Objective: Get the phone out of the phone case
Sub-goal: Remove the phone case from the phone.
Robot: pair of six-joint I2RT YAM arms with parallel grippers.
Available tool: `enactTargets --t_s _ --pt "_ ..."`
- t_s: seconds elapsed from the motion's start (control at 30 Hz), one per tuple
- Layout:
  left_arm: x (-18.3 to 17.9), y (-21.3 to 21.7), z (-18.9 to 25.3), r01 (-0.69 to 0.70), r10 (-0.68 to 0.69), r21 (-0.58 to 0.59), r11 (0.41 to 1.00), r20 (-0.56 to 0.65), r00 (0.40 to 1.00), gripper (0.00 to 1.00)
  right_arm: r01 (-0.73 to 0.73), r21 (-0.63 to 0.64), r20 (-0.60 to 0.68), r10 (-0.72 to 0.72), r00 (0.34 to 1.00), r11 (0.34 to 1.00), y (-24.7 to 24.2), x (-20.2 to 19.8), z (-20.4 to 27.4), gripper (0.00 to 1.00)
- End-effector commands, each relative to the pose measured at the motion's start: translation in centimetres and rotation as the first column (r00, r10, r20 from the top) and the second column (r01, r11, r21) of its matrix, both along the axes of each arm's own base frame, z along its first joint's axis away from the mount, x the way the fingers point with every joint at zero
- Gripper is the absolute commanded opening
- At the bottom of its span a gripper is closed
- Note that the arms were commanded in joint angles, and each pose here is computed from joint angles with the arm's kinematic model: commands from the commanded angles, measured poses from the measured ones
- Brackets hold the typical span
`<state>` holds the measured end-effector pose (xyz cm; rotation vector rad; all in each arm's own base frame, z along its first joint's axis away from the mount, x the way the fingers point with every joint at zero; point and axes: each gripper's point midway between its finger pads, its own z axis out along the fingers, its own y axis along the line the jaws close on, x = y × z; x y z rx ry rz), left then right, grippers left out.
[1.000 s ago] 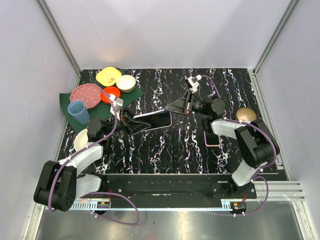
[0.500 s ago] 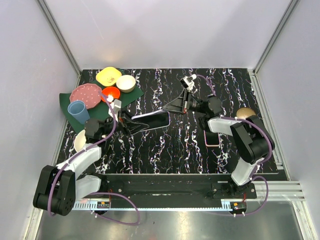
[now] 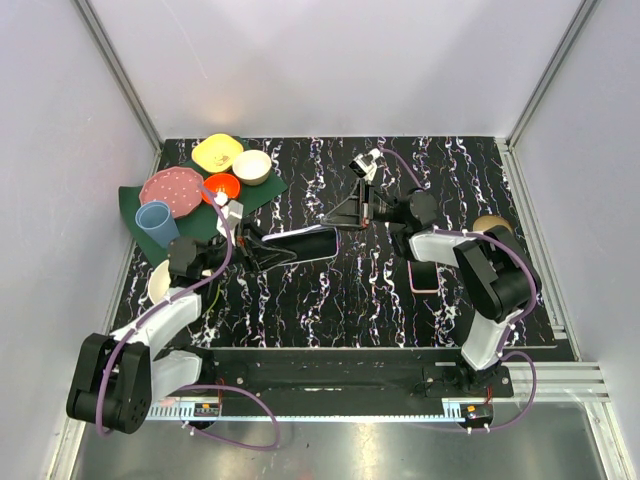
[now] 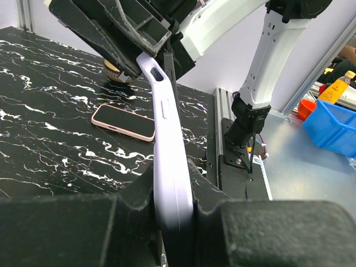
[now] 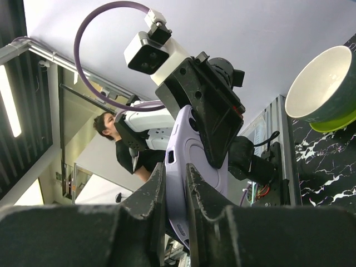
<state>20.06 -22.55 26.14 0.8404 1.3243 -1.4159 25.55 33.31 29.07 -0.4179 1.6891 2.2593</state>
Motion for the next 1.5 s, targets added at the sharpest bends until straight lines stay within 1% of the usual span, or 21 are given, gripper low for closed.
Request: enactTargets --t_s 0.0,0.1,0.17,0.23,0.27,0.37,0.57,0.67,0.77,0.87,0.93,1.0,1.03,1.1,1.17,1.23,1.3,1.33,1.4,1.43,1.47 --pt "-5.3 0.0 8.5 0.107 0.001 -0.129 0.986 0.644 0.765 0.0 -0.197 -0.066 0.044 0.2 0.979 0.978 3.4 -5.3 -3.3 0.0" --pt "-5.0 0.1 8.7 0.095 0.017 -0.142 0.985 0.638 0.77 0.0 -0.173 -0.073 0.057 0.177 0.983 0.982 3.6 -4.9 -3.5 0.0" --pt "-4.7 0.1 8.7 0.088 0.025 -0.149 0.985 0.624 0.781 0.0 -0.139 -0.059 0.091 0.144 0.985 0.989 3.5 -4.5 -2.9 0.12" --pt "-4.4 0.2 8.7 0.078 0.034 -0.156 0.985 0.61 0.791 0.0 -0.094 -0.039 0.183 0.099 0.978 0.995 2.9 -3.7 -2.3 0.21" --pt "-4.3 0.1 8.7 0.077 0.034 -0.157 0.985 0.604 0.796 0.0 -0.076 -0.023 0.223 0.079 0.971 0.997 2.5 -3.6 -1.4 0.28" --pt "-4.0 0.1 8.4 0.072 0.035 -0.158 0.985 0.586 0.81 0.0 0.013 0.013 0.293 -0.017 0.956 1.0 0.5 -1.8 0.4 0.35" --pt "-3.5 0.2 8.4 0.055 0.052 -0.173 0.983 0.56 0.827 0.0 0.154 0.05 0.357 -0.162 0.92 0.987 -3.6 1.4 2.8 0.39" --pt "-3.1 0.4 8.5 0.039 0.069 -0.186 0.982 0.541 0.838 0.0 0.171 0.055 0.404 -0.179 0.897 0.984 -4.9 1.6 3.7 0.41" --pt "-2.7 0.5 8.4 0.025 0.081 -0.195 0.98 0.517 0.852 0.0 0.159 0.065 0.471 -0.17 0.865 0.985 -5.5 0.8 4.8 0.43" --pt "-2.2 0.6 8.4 0.014 0.089 -0.205 0.979 0.486 0.87 0.0 0.119 0.045 0.554 -0.124 0.823 0.992 -5.8 -0.3 5.2 0.45" --pt "-1.7 0.6 8.4 0.004 0.097 -0.213 0.977 0.459 0.883 0.0 0.078 0.009 0.602 -0.068 0.796 0.997 -5.9 -1.1 4.8 0.45" --pt "-1.2 0.7 8.6 -0.001 0.096 -0.219 0.976 0.422 0.901 0.0 0.031 -0.038 0.668 0.002 0.744 0.999 -6.2 -1.8 3.6 0.45" --pt "-0.9 0.7 8.5 -0.004 0.093 -0.218 0.976 0.399 0.912 0.0 0.015 -0.059 0.676 0.029 0.736 0.998 -6.4 -2.0 3.2 0.45" --pt "-0.4 0.8 8.6 -0.005 0.086 -0.218 0.976 0.366 0.927 0.0 -0.023 -0.091 0.726 0.082 0.682 0.996 -6.8 -2.6 2.2 0.45" --pt "0.0 0.9 8.5 -0.011 0.087 -0.219 0.976 0.339 0.937 0.0 -0.042 -0.111 0.738 0.11 0.666 0.993 -7.1 -2.7 1.6 0.45" --pt "0.3 0.9 8.6 -0.02 0.095 -0.226 0.974 0.324 0.941 0.0 -0.044 -0.119 0.731 0.118 0.672 0.992 -7.2 -2.3 1.2 0.45" --pt "0.9 0.9 8.6 -0.041 0.108 -0.223 0.974 0.299 0.948 0.0 -0.013 -0.109 0.708 0.087 0.701 0.994 -7.2 -1.2 1.4 0.44" --pt "1.0 0.9 8.7 -0.048 0.115 -0.223 0.974 0.299 0.947 0.0 -0.003 -0.12 0.651 0.081 0.755 0.993 -7.0 -0.4 1.1 0.44" --pt "1.7 1.0 8.5 -0.085 0.148 -0.219 0.972 0.29 0.945 0.0 0.065 -0.104 0.603 0.011 0.798 0.992 -6.8 1.3 1.5 0.44" --pt "1.6 1.1 8.6 -0.096 0.161 -0.221 0.97 0.3 0.94 0.0 0.084 -0.131 0.528 -0.002 0.849 0.988 -6.7 1.5 1.3 0.44" --pt "1.9 1.2 8.3 -0.113 0.175 -0.214 0.97 0.298 0.938 0.0 0.135 -0.123 0.593 -0.037 0.804 0.983 -6.6 2.3 0.9 0.44"
